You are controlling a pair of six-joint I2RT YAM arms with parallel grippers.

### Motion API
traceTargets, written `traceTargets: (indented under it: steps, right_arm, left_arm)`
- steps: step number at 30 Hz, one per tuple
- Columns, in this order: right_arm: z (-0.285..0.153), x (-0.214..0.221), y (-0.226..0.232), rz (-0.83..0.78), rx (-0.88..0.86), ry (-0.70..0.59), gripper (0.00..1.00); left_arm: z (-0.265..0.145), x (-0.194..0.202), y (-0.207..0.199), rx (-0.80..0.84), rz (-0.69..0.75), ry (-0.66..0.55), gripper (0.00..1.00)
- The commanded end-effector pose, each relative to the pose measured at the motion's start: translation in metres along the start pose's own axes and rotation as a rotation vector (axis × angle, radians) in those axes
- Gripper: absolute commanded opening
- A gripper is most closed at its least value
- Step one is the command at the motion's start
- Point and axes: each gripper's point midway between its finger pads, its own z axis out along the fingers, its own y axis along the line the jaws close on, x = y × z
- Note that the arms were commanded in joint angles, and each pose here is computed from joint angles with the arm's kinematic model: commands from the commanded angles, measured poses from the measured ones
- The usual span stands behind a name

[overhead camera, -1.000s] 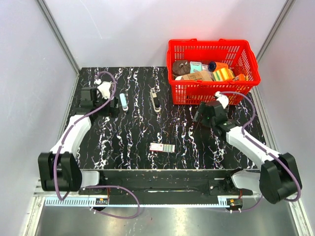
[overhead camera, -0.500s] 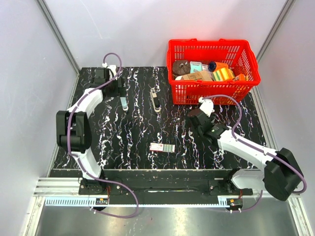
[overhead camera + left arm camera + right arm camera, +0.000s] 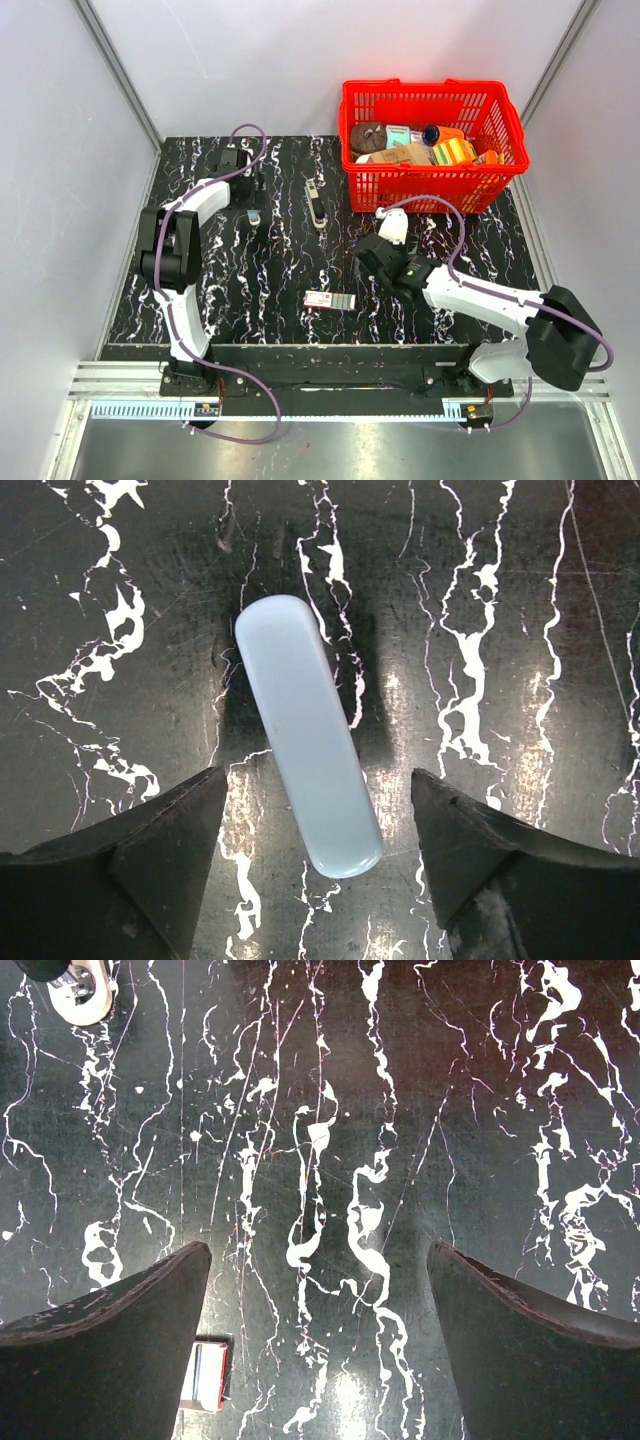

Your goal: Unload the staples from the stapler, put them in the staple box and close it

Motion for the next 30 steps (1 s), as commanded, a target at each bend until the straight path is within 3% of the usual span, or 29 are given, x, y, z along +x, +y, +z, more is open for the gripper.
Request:
traceTargets:
  steps: [1, 5, 17, 25, 30]
  right_arm:
    - [-0.005, -0.019, 0.006, 0.028, 0.011, -0.067, 0.95]
    - [-0.009, -0.019, 0.003, 0.042, -0.002, -0.076, 0.93]
    - [-0.014, -0.011, -0.005, 0.057, -0.018, -0.076, 0.88]
    - [-0.016, -0.009, -0.007, 0.048, -0.027, -0.074, 0.86]
    - [-0.012, -0.002, -0.008, 0.048, -0.021, -0.064, 0.86]
  left_arm:
    - [0.002, -0.018, 0.003, -0.052, -0.019, -0.048, 0.75]
    - [0.002, -0.016, 0.000, -0.066, -0.010, -0.045, 0.67]
    - [0.002, 0.004, -0.012, -0.094, 0.024, 0.008, 0.23]
    - [-0.038, 0.037, -0.019, -0.082, 0.032, 0.023, 0.17]
    - [-0.061, 0.087, -0.029, -0.037, 0.047, 0.116, 0.15]
